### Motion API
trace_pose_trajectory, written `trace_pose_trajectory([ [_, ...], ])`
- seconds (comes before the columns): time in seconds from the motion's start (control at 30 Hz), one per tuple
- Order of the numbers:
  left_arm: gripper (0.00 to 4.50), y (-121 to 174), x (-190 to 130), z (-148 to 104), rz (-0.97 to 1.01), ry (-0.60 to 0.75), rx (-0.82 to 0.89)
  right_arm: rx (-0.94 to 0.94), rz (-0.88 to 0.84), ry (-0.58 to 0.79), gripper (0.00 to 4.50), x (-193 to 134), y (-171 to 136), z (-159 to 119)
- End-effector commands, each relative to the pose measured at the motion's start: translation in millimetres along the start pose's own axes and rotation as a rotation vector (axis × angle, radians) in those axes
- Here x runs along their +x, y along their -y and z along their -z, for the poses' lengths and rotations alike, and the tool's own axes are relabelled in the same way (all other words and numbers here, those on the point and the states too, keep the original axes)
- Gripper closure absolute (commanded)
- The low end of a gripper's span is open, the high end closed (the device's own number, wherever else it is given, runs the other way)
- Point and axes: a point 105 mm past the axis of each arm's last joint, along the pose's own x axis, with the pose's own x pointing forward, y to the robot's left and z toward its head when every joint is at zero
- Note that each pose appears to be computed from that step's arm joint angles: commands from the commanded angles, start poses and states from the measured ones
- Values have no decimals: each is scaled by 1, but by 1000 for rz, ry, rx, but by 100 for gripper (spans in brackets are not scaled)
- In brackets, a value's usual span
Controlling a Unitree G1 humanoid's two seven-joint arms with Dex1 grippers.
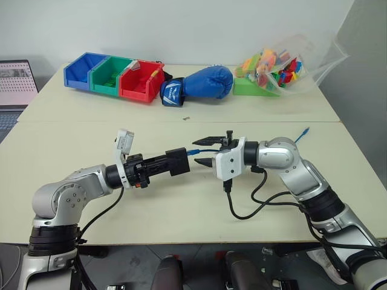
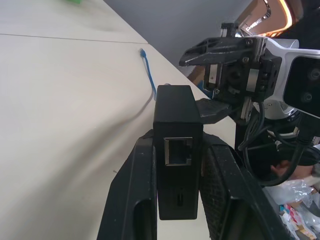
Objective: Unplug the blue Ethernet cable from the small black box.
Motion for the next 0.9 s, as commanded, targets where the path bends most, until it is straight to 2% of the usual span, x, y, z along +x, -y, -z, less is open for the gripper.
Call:
trace_pose_trajectory([
  [0.03,373,6,-2,-2,44,-35,66,147,-14,55,142,-17,5,-16],
  [0.07,373,7,-3,-1,54,-49,82,250,-17,81,124,-21,5,-20],
  [0.13,373,8,-4,0,71,-65,111,393,-30,118,120,-26,5,-28],
  [0.2,373,13,-3,-6,108,-36,174,631,-52,175,118,-32,5,-34],
  [0.27,373,21,-2,-7,159,-49,207,839,-41,220,118,-32,4,-33],
  [0.33,373,27,-1,-3,195,-79,228,956,-48,223,118,-31,1,-30],
  [0.53,373,35,-3,4,244,-120,269,1164,-47,238,118,-25,-4,-20],
  [0.9,373,34,-6,4,242,-128,279,1255,-124,267,118,-22,-10,-22],
])
